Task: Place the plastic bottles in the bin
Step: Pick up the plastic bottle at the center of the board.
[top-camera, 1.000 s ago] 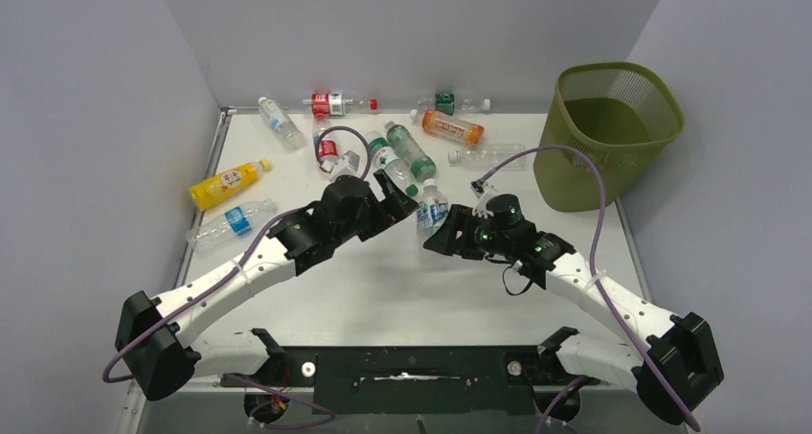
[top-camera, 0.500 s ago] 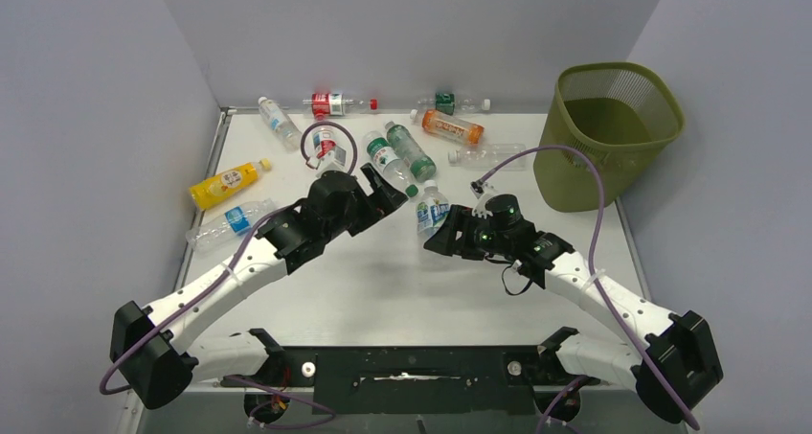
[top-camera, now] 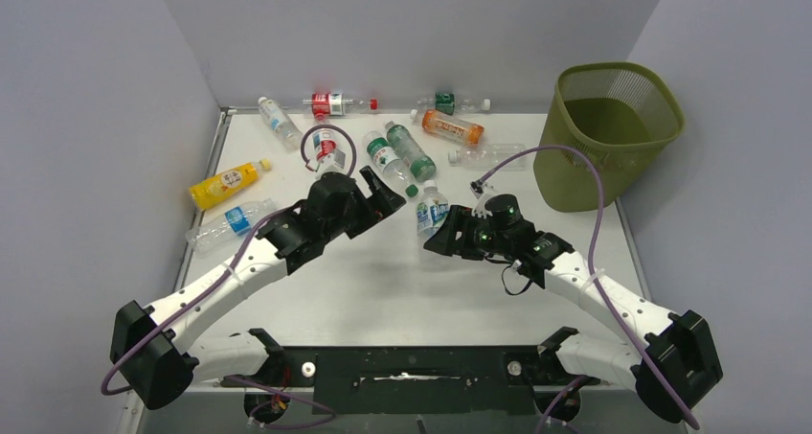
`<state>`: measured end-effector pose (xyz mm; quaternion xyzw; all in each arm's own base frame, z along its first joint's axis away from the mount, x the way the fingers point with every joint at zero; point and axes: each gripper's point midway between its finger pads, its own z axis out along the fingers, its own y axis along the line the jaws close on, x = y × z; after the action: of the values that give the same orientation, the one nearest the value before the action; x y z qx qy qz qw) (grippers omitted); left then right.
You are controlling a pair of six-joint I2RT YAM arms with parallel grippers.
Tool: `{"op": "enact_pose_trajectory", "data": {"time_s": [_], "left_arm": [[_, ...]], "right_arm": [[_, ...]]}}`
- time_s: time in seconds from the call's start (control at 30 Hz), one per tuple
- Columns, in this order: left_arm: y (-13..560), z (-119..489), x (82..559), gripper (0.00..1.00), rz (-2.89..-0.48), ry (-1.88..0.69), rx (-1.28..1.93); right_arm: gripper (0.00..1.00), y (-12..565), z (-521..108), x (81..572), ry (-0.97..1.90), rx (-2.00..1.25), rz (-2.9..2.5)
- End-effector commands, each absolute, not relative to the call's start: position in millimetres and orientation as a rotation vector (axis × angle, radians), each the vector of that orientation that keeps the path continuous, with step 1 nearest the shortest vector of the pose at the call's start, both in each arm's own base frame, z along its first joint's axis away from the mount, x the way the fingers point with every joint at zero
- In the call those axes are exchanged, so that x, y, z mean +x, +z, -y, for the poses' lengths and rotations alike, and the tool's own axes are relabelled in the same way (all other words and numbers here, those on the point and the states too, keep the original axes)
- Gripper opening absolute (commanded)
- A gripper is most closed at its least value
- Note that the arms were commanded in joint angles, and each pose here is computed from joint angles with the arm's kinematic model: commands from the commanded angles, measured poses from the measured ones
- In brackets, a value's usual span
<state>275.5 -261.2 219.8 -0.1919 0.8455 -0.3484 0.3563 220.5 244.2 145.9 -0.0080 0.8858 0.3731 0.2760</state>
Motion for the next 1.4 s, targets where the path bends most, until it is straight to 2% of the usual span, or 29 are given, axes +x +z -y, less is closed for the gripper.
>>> {"op": "enact_pose_trajectory", "data": {"time_s": [0.0,0.37,1.1,1.23,1.37], "left_arm": [[233.9,263.3,280.6,0.86,-2.134,-0.945,-0.481],[231.4,258.4,281.4,0.86,-2.137,-0.942,-0.486],[229.4,252.1,284.7,0.86,-2.154,-0.934,-0.478],[227.7,254.1,286.3,0.86,-2.157,-0.936,-0.477],[225.7,255.8,288.1,0.86,-2.165,-0.930,-0.475]], "right_arm": [[0.61,166.2,-253.4,231.6,1.038,-0.055,-2.297],[0.61,167.7,-256.5,234.1,1.042,-0.060,-2.297],[0.63,220.6,-230.2,274.9,0.894,-0.109,-2.211],[0.63,238.3,-209.8,289.4,0.862,-0.087,-2.174],[0.63,279.6,-171.3,315.1,0.784,-0.052,-2.087]]}}
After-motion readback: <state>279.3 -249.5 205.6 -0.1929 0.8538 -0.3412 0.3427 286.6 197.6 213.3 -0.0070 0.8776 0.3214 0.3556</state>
